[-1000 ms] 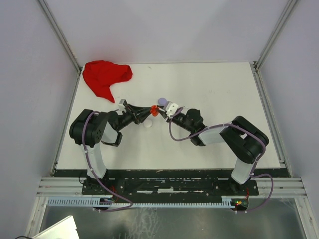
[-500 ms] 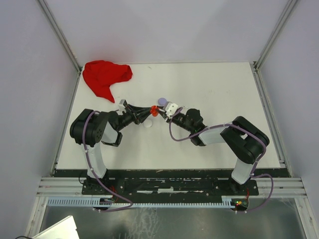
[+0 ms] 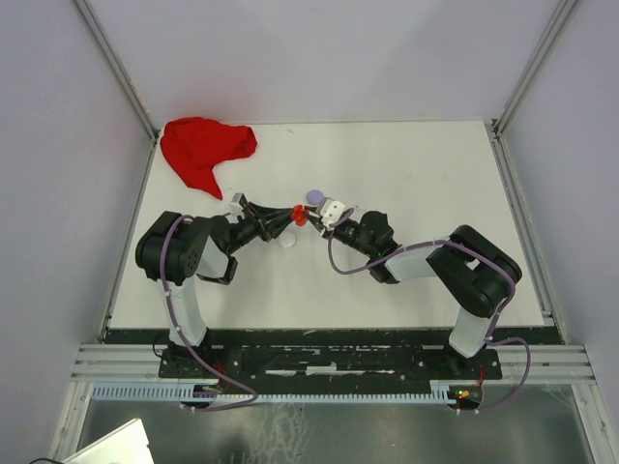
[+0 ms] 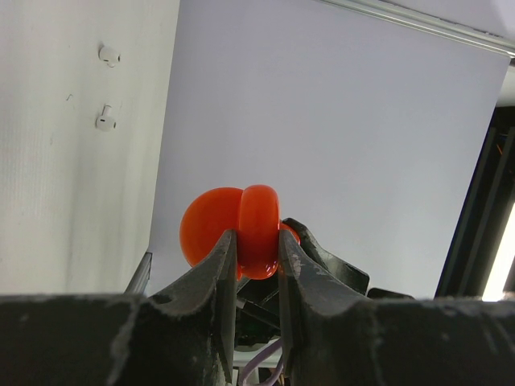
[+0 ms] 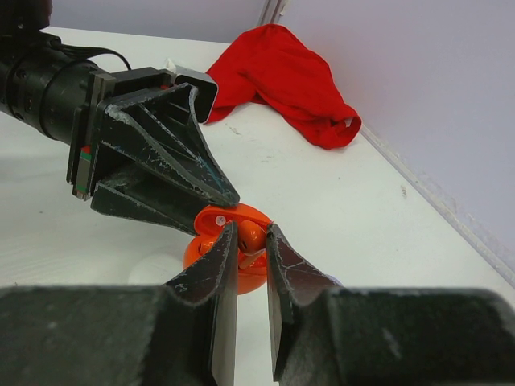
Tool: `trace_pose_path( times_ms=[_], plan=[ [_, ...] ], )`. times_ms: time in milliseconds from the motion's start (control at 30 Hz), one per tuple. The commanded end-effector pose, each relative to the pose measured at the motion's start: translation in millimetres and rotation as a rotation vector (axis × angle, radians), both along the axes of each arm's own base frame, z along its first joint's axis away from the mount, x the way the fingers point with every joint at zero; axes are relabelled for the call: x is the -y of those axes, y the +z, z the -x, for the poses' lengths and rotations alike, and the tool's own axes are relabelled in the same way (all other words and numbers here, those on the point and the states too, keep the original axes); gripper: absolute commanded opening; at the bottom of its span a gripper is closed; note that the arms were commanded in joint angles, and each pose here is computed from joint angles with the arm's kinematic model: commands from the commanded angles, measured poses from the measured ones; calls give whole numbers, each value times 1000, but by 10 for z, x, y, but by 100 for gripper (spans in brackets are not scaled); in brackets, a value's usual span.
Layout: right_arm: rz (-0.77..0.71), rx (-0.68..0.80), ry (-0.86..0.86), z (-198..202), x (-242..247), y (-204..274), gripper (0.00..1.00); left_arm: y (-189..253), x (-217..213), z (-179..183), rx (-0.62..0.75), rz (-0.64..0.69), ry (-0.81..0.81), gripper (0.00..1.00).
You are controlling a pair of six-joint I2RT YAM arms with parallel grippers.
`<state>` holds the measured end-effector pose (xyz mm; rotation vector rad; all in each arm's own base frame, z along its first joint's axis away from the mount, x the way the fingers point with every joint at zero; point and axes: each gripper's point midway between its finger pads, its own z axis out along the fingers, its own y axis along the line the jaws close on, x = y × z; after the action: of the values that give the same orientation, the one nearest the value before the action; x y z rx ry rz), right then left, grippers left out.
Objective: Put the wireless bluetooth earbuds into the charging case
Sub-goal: Place the earbud in the charging case.
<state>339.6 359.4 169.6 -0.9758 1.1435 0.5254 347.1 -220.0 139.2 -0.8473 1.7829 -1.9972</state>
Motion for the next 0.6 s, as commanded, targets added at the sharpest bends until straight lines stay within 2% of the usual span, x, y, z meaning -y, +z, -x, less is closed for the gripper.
trace_pose_path(
  times_ms=[0, 467, 533, 567],
  plan=[
    [-28, 43, 6, -5, -48, 127, 1, 591, -27, 80, 242, 71, 3, 3],
    [-23, 32, 9, 8, -44, 101, 2, 627, -40, 83, 248, 75, 13, 3],
    [-25, 22, 12, 20, -43, 105, 6, 630, -44, 83, 248, 76, 16, 3],
    [-29, 18, 16, 32, -43, 110, 11, 633, -42, 85, 248, 76, 17, 3]
  ],
)
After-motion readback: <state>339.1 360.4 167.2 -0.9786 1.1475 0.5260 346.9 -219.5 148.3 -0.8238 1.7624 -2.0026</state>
